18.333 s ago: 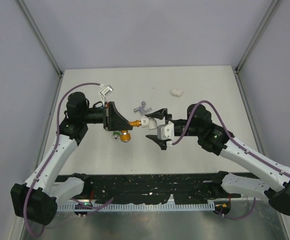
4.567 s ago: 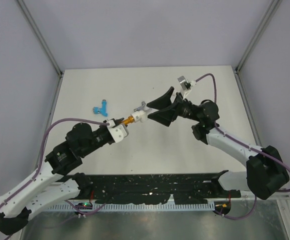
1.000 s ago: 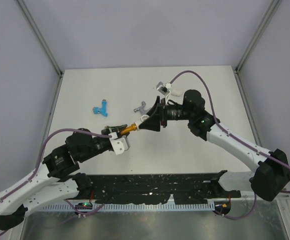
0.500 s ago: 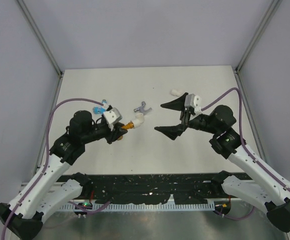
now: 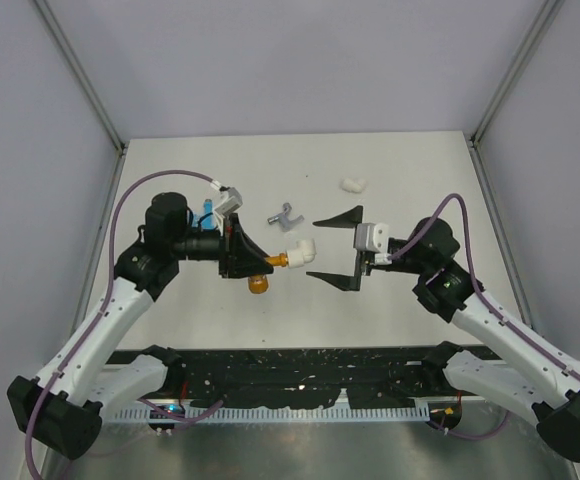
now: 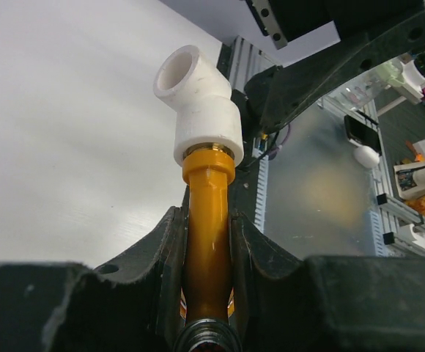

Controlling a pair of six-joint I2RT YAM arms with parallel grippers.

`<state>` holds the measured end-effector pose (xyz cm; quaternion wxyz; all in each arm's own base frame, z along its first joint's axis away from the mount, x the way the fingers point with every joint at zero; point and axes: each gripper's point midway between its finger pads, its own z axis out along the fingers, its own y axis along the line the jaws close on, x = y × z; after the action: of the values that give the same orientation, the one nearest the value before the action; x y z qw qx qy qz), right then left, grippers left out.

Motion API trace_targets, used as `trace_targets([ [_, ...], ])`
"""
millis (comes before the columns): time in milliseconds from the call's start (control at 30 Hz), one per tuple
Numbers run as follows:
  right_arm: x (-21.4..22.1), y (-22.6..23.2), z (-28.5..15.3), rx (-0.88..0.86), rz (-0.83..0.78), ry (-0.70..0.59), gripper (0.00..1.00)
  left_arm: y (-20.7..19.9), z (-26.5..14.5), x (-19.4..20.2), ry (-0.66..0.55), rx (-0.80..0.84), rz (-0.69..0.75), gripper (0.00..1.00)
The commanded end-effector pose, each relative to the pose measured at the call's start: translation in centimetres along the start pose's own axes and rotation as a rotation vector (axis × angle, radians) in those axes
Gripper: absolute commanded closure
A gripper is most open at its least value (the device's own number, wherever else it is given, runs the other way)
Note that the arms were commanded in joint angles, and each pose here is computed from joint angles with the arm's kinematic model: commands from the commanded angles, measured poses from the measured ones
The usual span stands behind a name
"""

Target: Install the water faucets

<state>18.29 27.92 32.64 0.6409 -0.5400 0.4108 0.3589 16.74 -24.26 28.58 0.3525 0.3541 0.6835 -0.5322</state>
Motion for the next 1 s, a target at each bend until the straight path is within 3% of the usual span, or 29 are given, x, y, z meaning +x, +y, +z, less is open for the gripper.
trace_targets([
  [0,-1.5,0.2,0.4,-0.032,-0.128,-0.036,0.01,-3.5,-0.5,-2.8,-0.028,0.144,0.015,1.0],
  [233,-1.4,1.1,1.1,-0.078,-0.155,-0.036,0.0,-3.9,-0.5,-2.9,-0.013,0.167,-0.044,1.0],
  [700,-1.2,2.2,2.6,-0.127,-0.185,-0.027,0.23,-4.5,-0.3,-3.6,0.005,0.221,-0.123,1.0],
  [967,-2.1,2.4,2.8,-0.125,-0.147,-0.062,0.25,-4.4,-0.2,-3.8,-0.002,0.217,-0.112,1.0],
])
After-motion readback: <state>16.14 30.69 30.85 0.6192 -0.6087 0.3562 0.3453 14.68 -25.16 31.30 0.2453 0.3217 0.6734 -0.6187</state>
